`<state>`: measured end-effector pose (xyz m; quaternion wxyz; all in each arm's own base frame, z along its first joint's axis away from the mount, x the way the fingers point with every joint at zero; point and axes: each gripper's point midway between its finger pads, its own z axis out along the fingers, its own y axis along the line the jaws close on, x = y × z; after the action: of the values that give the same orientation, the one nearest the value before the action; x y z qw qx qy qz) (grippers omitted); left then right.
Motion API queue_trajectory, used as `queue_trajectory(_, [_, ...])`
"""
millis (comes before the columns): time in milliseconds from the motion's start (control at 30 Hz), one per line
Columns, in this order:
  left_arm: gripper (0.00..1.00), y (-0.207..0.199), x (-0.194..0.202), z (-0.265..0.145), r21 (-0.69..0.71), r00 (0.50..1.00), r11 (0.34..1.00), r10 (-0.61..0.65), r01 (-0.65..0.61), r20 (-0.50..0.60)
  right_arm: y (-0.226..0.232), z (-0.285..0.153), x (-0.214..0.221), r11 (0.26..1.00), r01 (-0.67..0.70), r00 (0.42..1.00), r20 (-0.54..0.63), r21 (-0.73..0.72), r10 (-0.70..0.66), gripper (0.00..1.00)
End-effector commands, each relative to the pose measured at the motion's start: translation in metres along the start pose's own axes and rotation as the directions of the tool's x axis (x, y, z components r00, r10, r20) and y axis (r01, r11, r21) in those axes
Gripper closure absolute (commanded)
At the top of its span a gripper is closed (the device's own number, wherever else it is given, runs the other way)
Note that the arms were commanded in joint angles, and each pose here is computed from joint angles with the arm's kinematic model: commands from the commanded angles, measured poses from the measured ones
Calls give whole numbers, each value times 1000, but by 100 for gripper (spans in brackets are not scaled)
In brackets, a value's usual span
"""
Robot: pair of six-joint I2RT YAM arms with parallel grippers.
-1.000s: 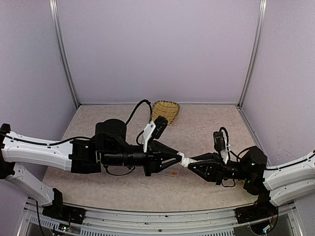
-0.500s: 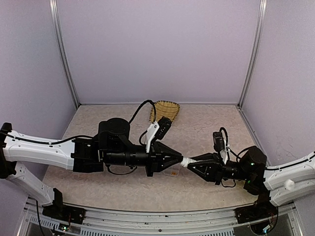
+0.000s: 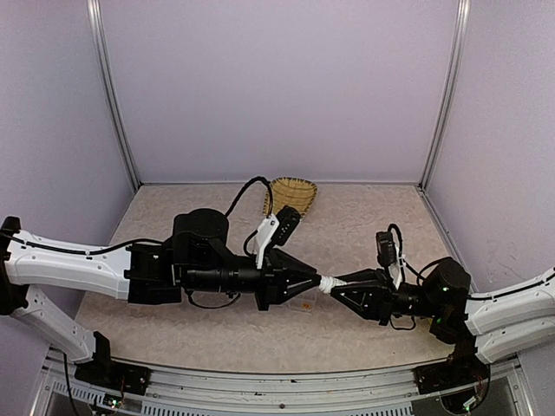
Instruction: Sort the pills into containers
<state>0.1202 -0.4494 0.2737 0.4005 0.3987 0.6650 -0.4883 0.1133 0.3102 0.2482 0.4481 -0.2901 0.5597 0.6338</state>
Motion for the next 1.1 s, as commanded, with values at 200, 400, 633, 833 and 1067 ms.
queue_trajectory(200, [5,20,20,-26,-118,1000,993,26,-26,-9,2,0,-3,1000,15,1000,7,-7,-15,80])
queue_trajectory(400, [1,59,40,-45,-266,1000,964,-5,2,-11,2,-1,-3,999,32,999,7,1,-32,80])
queue_trajectory(633, [1,101,58,-65,-427,1000,904,-13,8,-9,6,-2,-4,999,46,999,8,-20,-46,80])
queue_trajectory(833, [1,127,57,-91,-537,998,843,9,26,61,8,-3,-6,998,57,998,12,-18,-56,80])
queue_trajectory(1067, [1,151,42,-126,-661,990,750,88,9,113,8,-5,-8,998,60,998,16,-10,-60,80])
